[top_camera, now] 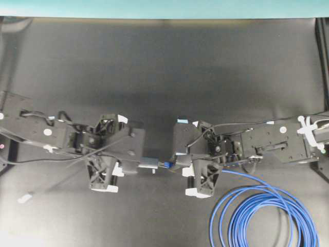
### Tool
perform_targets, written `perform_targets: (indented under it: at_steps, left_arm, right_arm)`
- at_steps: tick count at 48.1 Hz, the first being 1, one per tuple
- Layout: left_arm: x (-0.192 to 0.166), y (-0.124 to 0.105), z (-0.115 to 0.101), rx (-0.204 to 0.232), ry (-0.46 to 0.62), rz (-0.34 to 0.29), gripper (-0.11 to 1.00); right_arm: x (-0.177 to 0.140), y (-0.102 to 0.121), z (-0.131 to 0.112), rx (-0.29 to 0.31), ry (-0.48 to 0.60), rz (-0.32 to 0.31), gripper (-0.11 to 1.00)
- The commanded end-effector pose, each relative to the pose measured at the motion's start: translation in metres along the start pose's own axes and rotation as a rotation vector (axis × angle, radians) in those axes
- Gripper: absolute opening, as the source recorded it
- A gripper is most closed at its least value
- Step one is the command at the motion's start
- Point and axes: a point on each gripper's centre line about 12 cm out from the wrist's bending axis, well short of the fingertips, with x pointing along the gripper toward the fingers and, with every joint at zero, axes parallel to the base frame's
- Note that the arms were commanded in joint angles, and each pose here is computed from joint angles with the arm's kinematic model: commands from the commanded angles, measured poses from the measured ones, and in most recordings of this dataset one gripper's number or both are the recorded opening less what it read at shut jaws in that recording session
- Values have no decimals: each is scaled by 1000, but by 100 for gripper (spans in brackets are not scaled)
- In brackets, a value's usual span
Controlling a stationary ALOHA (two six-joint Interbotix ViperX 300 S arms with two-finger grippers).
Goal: Insert the LAN cable into the hub.
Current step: 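Push the blue plug into the hub's LAN port with the right gripper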
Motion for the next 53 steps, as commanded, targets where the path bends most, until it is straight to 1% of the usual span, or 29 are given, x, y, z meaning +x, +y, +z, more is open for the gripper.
perform_targets:
  at_steps: [1, 7, 12, 19, 30, 35, 37, 40, 43, 47, 53]
  left_arm:
    - [-1, 3, 16, 0, -29, 7, 28]
    - [2, 4, 20, 8, -27, 9, 28]
    - [2, 5, 19, 24, -15, 11, 28]
    - [2, 8, 19, 27, 6, 16, 28]
    - [4, 9, 22, 28, 12, 18, 28]
    - [5, 11, 12, 9, 52, 20, 28]
    - [5, 10, 2, 6, 82, 18, 28]
    - [0, 9, -9, -8, 96, 18, 28]
    - [-6, 9, -17, -28, 87, 19, 28]
    - [-13, 9, -24, -52, 34, 20, 28]
    - [-16, 8, -30, -59, -6, 18, 28]
  right_arm:
    - [-1, 0, 14, 9, -40, 3, 13]
    - [0, 0, 15, 16, -39, 2, 13]
    - [0, -1, 11, 16, 2, -5, 13]
    - [0, -2, 3, 10, 64, -16, 13]
    - [0, -3, 3, 13, 64, -17, 13]
    - [1, -4, -2, 14, 73, -19, 13]
    - [0, -4, -8, 15, 85, -20, 13]
    - [0, -6, -16, 16, 95, -23, 13]
    - [-1, -8, -23, 12, 88, -22, 13]
    - [0, -11, -26, 12, 57, -22, 13]
    - [5, -13, -27, 12, 26, -21, 13]
